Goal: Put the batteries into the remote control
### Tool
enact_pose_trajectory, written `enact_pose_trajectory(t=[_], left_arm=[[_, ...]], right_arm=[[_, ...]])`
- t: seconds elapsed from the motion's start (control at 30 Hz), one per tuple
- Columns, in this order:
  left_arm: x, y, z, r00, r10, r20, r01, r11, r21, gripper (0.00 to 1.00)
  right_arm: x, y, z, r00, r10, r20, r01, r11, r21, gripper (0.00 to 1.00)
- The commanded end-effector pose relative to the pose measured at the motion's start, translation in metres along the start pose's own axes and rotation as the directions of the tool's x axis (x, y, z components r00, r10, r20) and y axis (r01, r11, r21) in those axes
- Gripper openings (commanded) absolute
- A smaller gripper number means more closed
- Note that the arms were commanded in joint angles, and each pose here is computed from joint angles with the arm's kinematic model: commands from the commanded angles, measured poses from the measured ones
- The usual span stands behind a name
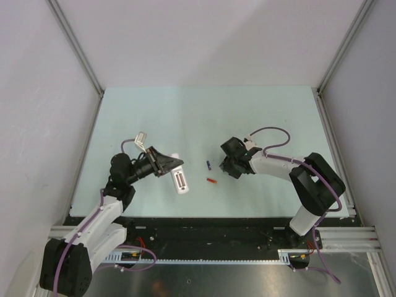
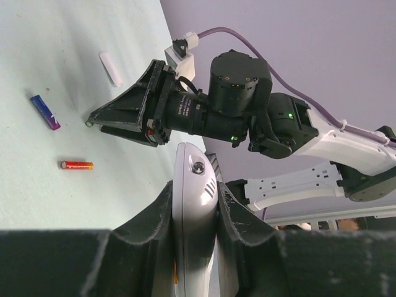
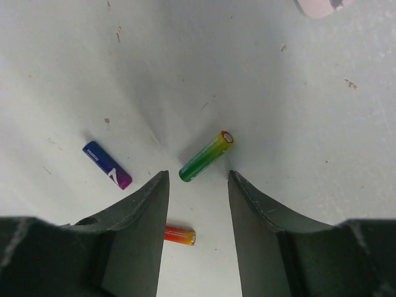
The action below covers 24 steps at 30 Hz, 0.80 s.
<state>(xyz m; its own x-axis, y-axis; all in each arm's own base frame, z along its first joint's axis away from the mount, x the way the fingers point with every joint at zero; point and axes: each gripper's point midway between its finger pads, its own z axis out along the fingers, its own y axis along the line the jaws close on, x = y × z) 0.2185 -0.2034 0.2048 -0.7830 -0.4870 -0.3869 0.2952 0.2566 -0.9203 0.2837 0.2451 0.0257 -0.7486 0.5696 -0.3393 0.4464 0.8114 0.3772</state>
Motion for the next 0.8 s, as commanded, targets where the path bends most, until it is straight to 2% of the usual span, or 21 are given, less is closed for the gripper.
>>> enact_pose_trajectory(t=[0.0,0.47,0.77], left_arm=[[0.0,-0.009,-0.004,1.0,0.023,0.002,-0.023,0.999,0.037,0.0],[0.001,-0.009,-0.006,1.0,0.01,0.013,-0.011,0.999,0.036,0.0],[0.004,-0.009,-0.008,1.0,0.003,0.01,-0.003,0.999,0.041,0.0]], right_arm=[[-0.001,-0.008,0.007,0.995,0.089,0.037,-0.091,0.994,0.057,0.48],[0.005,-0.034,0.024,0.995,0.103,0.01,-0.103,0.976,0.194,0.39],[0.007,-0.052,0.032,0.999,0.002,-0.044,0.011,0.952,0.305,0.31]])
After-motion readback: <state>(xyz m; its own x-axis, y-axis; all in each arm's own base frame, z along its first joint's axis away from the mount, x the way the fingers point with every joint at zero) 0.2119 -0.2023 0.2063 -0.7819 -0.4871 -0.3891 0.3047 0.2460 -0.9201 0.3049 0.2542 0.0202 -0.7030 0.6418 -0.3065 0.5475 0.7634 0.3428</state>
